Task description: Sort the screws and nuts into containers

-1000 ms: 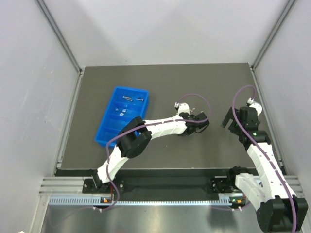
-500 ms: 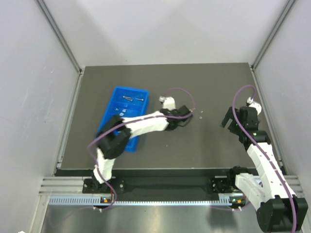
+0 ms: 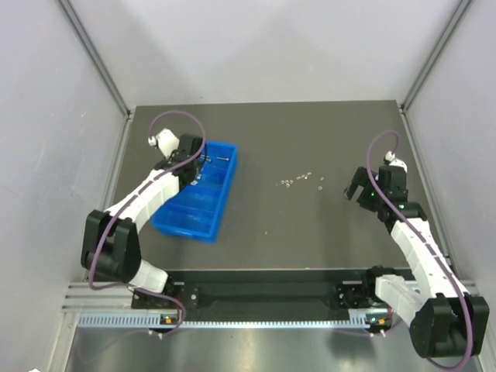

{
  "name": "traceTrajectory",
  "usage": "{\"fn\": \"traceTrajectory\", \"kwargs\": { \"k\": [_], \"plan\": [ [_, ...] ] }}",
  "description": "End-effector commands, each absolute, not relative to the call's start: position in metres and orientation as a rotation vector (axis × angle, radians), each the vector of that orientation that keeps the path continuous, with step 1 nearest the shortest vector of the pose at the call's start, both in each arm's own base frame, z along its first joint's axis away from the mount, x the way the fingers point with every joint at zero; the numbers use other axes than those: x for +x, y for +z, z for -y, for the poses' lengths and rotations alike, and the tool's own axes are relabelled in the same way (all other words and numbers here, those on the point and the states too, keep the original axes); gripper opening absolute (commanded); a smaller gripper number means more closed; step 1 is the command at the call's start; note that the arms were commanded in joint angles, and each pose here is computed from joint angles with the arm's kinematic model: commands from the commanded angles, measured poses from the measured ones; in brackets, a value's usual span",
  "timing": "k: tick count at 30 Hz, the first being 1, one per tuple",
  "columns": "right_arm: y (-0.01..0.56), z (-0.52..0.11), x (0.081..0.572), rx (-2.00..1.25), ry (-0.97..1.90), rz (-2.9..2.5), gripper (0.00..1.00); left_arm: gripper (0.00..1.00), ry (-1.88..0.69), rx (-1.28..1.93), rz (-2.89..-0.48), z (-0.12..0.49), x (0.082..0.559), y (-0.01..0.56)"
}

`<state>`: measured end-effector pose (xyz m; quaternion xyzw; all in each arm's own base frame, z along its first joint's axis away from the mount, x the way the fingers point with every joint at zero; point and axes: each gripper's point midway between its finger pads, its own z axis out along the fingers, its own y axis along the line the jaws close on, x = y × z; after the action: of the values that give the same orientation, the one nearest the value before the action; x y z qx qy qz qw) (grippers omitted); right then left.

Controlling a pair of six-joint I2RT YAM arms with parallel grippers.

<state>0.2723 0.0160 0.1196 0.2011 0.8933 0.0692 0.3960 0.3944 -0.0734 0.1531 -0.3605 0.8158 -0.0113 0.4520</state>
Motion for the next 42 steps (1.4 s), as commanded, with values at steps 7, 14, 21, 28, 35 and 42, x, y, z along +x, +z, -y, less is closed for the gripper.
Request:
{"fn": "traceTrajectory", "kwargs": {
  "k": [7,14,21,28,35,42],
  "plan": [
    [0.164,-0.031,0.305,0.415,0.293,-2.131,1.00,0.21,-0.093,-0.788,-2.108,0.074,0.421,0.108],
    [0.153,-0.031,0.312,0.405,0.284,-2.162,1.00,0.52,-0.078,-0.749,-2.152,0.076,0.419,0.107],
    [0.159,-0.030,0.332,0.412,0.264,-2.156,1.00,0.73,-0.278,-0.498,-2.118,0.126,0.410,0.186],
    [0.157,-0.019,0.324,0.468,0.201,-2.151,1.00,0.72,-0.423,-0.091,-2.106,0.260,0.386,0.219],
    [0.157,0.001,0.304,0.535,0.082,-2.142,1.00,0.69,-0.487,0.176,-2.240,0.361,0.381,0.155],
    [0.179,0.030,0.284,0.648,-0.072,-2.051,1.00,0.69,-0.457,0.428,-2.262,0.446,0.375,0.110]
  ]
}}
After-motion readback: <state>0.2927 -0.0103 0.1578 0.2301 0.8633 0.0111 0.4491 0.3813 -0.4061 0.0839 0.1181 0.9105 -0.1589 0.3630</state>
